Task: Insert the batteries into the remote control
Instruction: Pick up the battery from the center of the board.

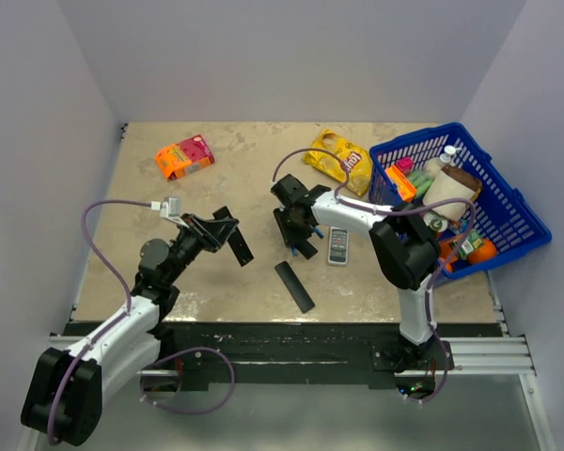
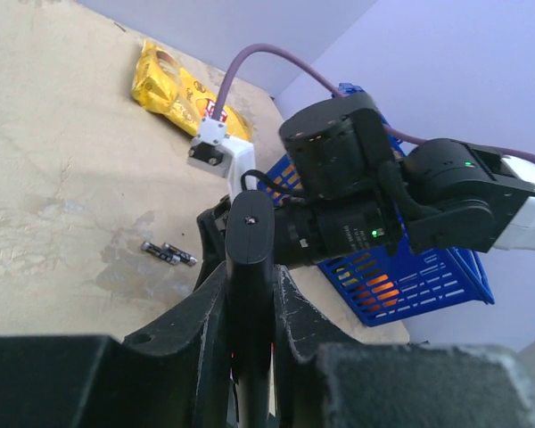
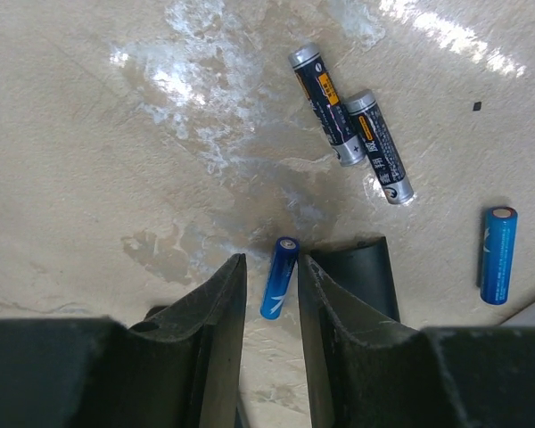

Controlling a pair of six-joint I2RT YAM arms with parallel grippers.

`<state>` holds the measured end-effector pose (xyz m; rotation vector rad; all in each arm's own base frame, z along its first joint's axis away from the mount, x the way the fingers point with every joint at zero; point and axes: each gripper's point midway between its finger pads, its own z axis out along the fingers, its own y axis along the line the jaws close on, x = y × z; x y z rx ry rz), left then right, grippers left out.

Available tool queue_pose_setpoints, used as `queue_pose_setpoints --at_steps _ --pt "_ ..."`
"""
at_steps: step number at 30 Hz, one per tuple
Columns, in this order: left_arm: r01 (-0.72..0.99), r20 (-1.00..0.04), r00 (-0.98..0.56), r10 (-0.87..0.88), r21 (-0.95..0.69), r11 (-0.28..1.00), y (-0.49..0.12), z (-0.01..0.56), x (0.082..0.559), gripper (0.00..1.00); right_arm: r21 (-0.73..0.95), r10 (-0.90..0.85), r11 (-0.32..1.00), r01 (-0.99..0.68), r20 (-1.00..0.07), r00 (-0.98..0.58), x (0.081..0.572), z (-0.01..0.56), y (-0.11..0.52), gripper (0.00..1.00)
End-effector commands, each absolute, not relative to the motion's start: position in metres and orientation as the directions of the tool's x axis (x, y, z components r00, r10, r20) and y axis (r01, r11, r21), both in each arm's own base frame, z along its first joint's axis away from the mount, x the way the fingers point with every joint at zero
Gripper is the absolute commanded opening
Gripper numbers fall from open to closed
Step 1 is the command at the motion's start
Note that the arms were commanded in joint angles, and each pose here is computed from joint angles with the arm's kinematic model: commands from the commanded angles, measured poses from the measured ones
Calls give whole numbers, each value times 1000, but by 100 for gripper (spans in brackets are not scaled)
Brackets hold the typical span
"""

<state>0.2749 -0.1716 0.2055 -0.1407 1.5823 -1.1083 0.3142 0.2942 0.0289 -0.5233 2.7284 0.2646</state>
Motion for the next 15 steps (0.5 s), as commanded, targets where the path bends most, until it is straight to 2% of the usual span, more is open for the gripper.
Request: queue_pose_setpoints --at_steps 1,15 --pt "575 -737 -244 -630 -633 519 -172 244 269 0 96 -308 925 -368 -382 -872 323 37 296 33" --pt "492 -758 -279 -589 -640 590 -168 220 276 0 45 -350 921 -387 -340 -873 317 21 296 22"
